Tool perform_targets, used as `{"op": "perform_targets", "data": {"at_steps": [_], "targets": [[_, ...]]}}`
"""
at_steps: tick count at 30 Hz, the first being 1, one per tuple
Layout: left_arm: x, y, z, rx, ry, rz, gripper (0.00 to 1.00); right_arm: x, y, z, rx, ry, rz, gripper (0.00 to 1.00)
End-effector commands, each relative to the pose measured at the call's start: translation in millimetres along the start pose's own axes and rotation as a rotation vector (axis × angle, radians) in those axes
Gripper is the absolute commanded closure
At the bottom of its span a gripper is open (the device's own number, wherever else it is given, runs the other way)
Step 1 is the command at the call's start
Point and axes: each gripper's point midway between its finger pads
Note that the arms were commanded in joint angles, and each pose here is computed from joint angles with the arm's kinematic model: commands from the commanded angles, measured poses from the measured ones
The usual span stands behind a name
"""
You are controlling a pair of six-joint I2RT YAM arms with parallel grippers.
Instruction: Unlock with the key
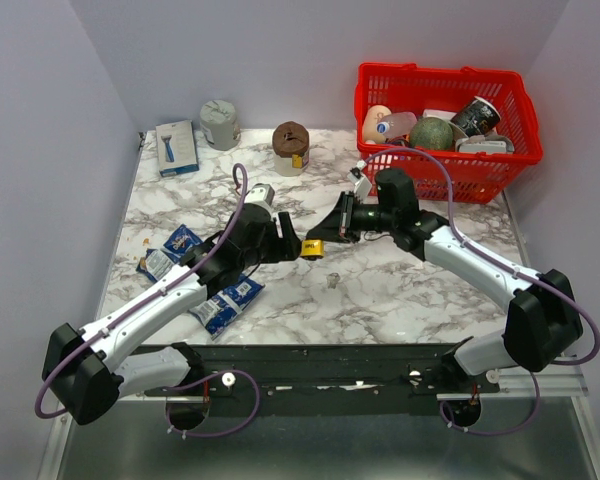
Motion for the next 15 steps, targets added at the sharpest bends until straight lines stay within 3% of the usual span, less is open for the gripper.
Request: {"op": "perform_targets", "data": {"at_steps": [1, 8, 15], "targets": [[29, -14, -20, -0.093, -0.1, -0.085, 0.21, -1, -2, 20, 0.077, -0.041, -0.015, 0.99], [44, -31, 20, -0.036, -0.257, -0.138, 0.17, 5, -19, 21, 0.092, -0.043, -0.04, 0.99], [53, -43, 7, -0.161, -0.284, -0.153, 0.15, 7, -24, 22, 0.099, -0.069, -0.047, 0.99]]}}
Point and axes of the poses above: each gripper's point midway between its finger pads, its own y axis out along the fingers, its own z axis along the line the jaws close on, x = y × z, and after that the axes turned 9 degrees about y, right-handed
